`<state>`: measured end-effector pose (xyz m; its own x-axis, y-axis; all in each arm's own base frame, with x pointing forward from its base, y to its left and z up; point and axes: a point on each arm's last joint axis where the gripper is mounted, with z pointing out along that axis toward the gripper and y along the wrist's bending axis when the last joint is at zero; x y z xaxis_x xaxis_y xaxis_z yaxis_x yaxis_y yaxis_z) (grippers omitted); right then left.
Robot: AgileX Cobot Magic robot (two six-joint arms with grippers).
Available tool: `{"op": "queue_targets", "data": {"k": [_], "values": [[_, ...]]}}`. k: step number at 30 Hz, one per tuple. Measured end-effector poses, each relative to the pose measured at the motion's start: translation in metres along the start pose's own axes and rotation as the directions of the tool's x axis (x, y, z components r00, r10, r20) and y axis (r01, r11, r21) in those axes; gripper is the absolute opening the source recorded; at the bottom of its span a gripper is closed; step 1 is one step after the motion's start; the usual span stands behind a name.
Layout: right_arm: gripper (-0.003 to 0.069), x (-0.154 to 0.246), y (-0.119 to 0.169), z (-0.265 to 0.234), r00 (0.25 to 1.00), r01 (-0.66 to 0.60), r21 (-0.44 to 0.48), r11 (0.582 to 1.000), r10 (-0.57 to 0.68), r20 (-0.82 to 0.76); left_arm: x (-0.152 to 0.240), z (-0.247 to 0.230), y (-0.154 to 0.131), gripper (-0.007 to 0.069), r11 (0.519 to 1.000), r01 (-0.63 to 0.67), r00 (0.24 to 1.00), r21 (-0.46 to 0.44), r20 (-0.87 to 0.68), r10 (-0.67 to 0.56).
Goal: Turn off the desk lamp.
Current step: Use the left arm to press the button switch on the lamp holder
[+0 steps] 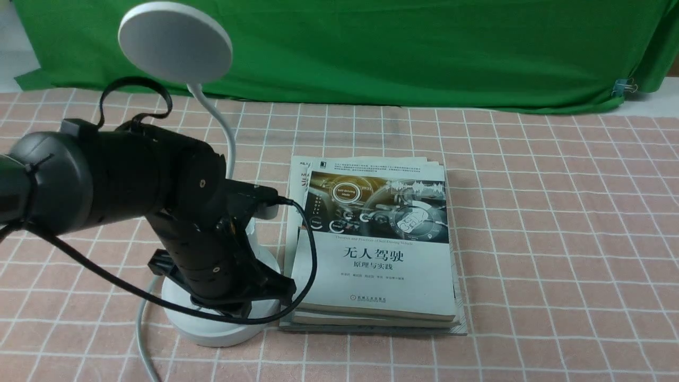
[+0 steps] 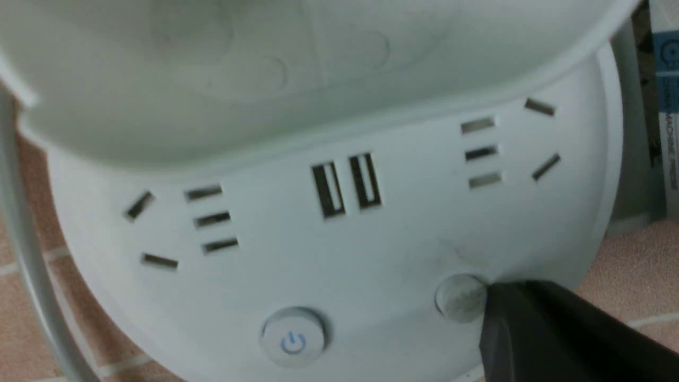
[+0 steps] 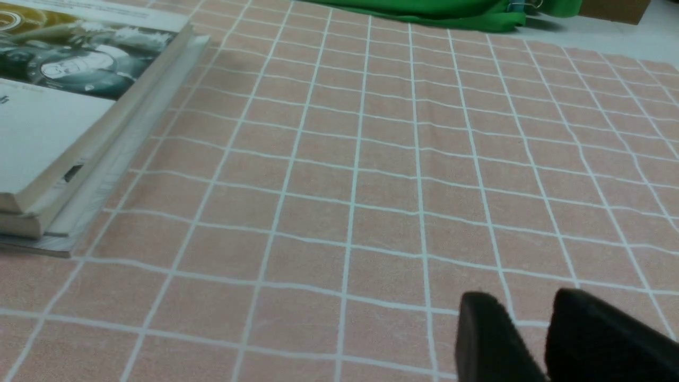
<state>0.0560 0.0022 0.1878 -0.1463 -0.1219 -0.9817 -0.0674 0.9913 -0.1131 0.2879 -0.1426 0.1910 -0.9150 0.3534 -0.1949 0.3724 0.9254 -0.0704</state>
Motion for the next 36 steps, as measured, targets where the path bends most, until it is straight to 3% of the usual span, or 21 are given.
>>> {"op": "queue_targets", "data": {"k": [14,25,36], "values": [[0.024,0.0,0.0,0.0,1.0,0.0,0.0,1.0,0.0,0.0,-0.002,-0.027,0.0,0.0003,1.0,-0.022,0.998,-0.01,0.062,0.023],[0.024,0.0,0.0,0.0,1.0,0.0,0.0,1.0,0.0,0.0,-0.006,0.0,0.005,0.0003,1.0,-0.02,1.0,-0.023,-0.006,0.02],[0.024,0.0,0.0,0.0,1.0,0.0,0.0,1.0,0.0,0.0,-0.003,-0.032,0.004,0.0003,1.0,-0.023,0.996,-0.02,0.081,0.024]]}}
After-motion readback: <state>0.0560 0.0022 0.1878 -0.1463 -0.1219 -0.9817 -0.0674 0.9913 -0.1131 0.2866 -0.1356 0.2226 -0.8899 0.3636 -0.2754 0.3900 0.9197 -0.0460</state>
